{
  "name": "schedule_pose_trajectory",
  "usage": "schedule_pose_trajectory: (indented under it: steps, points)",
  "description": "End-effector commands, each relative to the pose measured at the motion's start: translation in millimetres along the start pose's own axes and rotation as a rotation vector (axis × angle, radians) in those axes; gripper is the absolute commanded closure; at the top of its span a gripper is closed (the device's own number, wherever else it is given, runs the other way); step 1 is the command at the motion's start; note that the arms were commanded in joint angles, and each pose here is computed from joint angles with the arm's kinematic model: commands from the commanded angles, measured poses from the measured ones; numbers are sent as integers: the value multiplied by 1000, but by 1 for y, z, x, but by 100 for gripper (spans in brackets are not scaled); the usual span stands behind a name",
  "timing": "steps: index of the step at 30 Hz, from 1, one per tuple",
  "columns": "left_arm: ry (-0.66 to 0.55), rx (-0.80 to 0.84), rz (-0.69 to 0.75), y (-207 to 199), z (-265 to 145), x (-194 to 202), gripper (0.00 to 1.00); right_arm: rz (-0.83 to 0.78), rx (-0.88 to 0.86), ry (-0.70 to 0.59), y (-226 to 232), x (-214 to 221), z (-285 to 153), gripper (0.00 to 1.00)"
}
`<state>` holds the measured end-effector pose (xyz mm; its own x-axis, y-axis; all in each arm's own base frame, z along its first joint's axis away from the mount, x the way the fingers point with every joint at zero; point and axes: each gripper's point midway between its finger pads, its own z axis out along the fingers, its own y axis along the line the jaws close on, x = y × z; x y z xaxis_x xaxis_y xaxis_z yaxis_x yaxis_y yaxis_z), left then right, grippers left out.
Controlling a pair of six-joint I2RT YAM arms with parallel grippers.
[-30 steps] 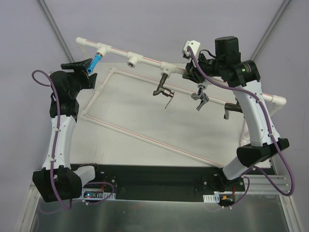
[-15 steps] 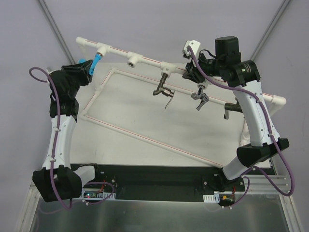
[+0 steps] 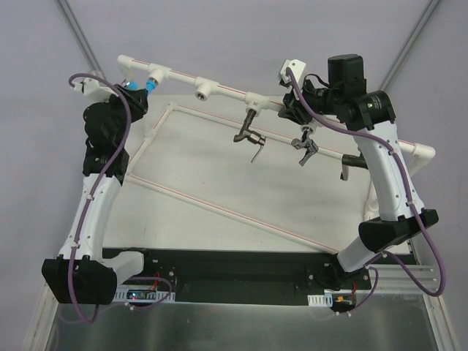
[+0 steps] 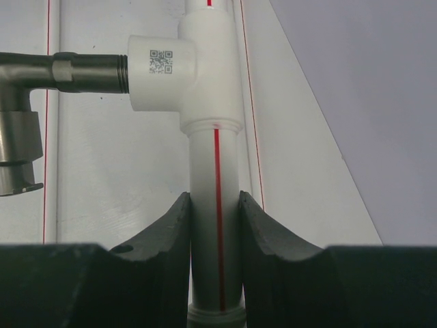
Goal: Install the water faucets
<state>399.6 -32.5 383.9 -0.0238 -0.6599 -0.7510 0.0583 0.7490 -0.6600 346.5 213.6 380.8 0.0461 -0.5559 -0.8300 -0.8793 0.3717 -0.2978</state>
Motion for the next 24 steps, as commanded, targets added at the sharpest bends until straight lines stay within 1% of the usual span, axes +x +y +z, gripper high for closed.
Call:
schedule_pose_trajectory:
  steps: [1,2,3,4,5,7,8,10,11,12,13,14,15,17,19,20,23,24]
  points:
    - [94,185,807,-22,-6,40,95,29,-129,-57,32,-14,0,99]
    - [93,221,964,-22,-6,43,93,28,-129,-59,32,-14,1,99]
    - [109,245,1033,-19,-6,52,90,29,-129,-59,32,-14,1,99]
    - [117,288,1101,-25,-9,61,89,29,-129,-57,32,-14,0,99]
    - [109,310,1231,-24,-9,61,88,30,-129,-59,32,-14,0,99]
    - [142,356,1379,-18,-11,77,87,29,-129,-59,32,-14,0,99]
    - [133,393,1518,-20,-12,82,87,29,-129,-59,32,-14,0,99]
    - [168,404,1636,-13,-13,93,86,31,-128,-58,32,-14,0,99]
    - [229,407,1752,-4,-13,104,84,31,-129,-59,32,-14,1,99]
    - [243,391,1809,-1,-11,105,83,29,-127,-59,32,-14,0,99]
    - [284,380,1867,7,-11,110,82,29,-129,-59,32,-14,1,99]
    - [321,353,1980,16,-9,111,80,29,-128,-61,32,-15,0,99]
    - [339,363,2030,18,-10,119,80,27,-127,-62,32,-15,0,99]
    - [352,363,2091,21,-9,121,79,30,-127,-60,31,-15,0,99]
    - [326,353,2076,13,-9,114,76,30,-125,-59,31,-15,0,99]
    - [290,340,2038,3,-10,104,66,30,-126,-58,32,-14,0,99]
    - [202,322,1934,-21,-12,82,51,28,-123,-59,31,-15,-1,99]
    - [174,311,1904,-27,-12,76,42,28,-125,-60,31,-15,-1,99]
